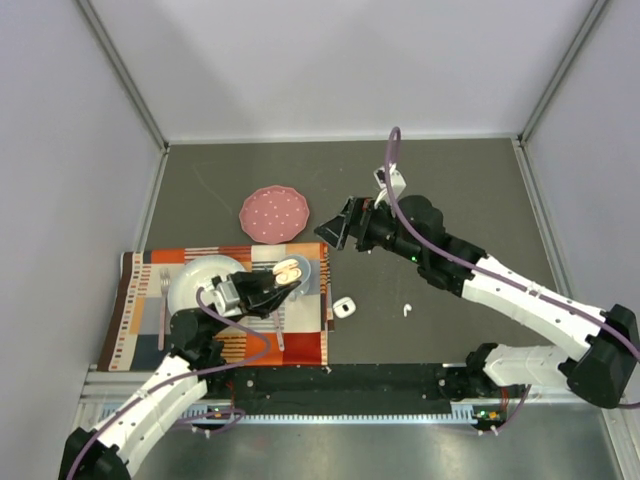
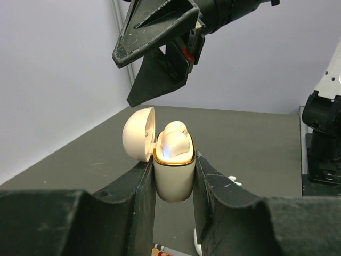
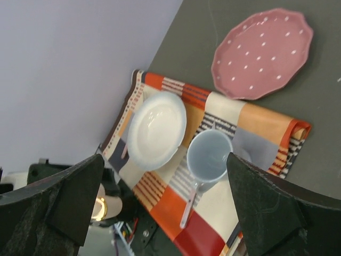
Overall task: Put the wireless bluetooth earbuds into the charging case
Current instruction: Close the charging case with the earbuds.
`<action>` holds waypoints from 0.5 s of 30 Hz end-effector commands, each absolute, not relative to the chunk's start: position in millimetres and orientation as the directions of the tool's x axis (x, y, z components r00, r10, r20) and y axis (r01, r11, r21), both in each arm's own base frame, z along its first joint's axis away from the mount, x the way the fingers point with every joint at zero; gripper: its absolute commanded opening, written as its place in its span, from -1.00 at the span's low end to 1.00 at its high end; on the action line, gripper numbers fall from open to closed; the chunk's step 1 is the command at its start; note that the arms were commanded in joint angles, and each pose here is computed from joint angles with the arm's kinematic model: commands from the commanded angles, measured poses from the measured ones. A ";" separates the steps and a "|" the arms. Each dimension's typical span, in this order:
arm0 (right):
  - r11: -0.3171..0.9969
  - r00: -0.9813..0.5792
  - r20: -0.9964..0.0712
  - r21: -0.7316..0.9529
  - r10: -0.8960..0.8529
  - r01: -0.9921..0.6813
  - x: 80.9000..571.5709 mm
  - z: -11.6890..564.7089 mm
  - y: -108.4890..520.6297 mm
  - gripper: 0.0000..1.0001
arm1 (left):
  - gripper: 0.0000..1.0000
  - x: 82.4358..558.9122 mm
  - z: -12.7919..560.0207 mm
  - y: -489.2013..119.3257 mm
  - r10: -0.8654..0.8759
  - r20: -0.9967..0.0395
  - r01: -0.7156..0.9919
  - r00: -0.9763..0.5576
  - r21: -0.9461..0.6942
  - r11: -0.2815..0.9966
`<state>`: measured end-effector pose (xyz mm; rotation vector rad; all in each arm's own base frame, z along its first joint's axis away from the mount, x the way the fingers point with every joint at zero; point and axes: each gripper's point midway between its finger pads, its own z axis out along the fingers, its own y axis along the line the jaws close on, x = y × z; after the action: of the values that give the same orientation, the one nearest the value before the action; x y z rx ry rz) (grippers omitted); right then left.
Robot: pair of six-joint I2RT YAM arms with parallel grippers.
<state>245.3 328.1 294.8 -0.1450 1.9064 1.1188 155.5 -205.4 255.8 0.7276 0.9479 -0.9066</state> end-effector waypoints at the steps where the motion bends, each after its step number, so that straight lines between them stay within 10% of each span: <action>1: 0.474 -0.666 -0.699 0.693 0.260 -0.543 224.0 307.5 344.9 0.98 | -1.00 147.4 268.7 -208.0 -0.335 -0.882 0.894 0.332 0.180 0.411; 15: 0.540 -0.585 -0.738 0.660 0.336 -0.522 234.5 315.1 321.5 0.98 | -1.00 139.6 274.2 -219.8 -0.328 -0.890 0.924 0.318 0.212 0.319</action>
<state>230.6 326.8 292.8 -0.1513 1.9413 1.1789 149.7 -217.2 246.5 0.8191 0.9712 -0.9632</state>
